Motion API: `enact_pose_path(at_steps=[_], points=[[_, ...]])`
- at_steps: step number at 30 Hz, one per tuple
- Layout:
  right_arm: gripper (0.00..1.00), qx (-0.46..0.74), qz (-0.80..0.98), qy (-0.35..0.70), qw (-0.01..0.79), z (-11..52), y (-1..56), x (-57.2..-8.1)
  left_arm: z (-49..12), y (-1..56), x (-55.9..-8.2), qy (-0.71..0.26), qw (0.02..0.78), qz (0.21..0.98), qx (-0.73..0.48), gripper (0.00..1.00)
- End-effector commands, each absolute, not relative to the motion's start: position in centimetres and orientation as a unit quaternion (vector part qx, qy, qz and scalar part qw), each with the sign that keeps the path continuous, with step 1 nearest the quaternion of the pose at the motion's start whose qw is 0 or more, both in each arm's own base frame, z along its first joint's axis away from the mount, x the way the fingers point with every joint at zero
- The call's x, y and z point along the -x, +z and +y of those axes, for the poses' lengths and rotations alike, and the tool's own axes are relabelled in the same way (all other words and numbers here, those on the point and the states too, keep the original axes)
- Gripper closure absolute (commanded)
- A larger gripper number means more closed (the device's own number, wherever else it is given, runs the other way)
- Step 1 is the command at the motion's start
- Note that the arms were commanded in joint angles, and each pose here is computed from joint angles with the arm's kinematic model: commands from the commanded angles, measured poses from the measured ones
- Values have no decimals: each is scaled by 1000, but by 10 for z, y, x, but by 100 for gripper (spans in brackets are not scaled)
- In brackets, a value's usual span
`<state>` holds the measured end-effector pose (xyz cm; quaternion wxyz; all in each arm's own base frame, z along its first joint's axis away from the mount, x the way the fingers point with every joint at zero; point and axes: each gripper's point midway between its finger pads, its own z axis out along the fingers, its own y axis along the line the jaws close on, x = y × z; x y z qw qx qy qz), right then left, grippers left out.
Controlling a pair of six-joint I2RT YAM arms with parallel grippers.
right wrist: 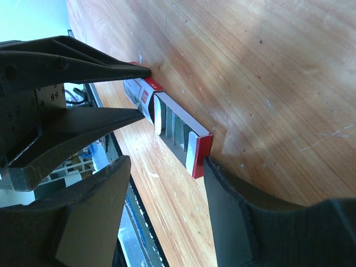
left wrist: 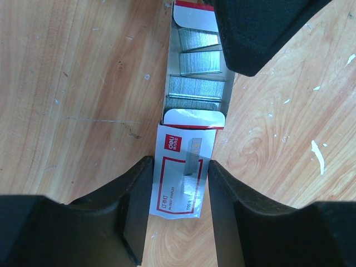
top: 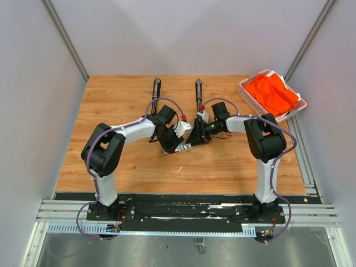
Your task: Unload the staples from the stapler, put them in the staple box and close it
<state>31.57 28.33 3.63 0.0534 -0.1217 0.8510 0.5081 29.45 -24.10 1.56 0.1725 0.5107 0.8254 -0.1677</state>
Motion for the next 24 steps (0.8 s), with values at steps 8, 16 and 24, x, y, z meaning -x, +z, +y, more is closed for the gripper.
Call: enact_pose_path(at_steps=[8, 16, 24], points=[[42, 71, 882, 465, 34, 268, 3, -310, -209, -33, -218, -182, 4, 851, -493, 48], [42, 56, 882, 466, 47, 256, 10, -321, -208, -32, -216, -184, 2, 847, -499, 41], [35, 146, 874, 455, 84, 247, 21, -325, -209, -30, -216, -187, 6, 846, -500, 41]])
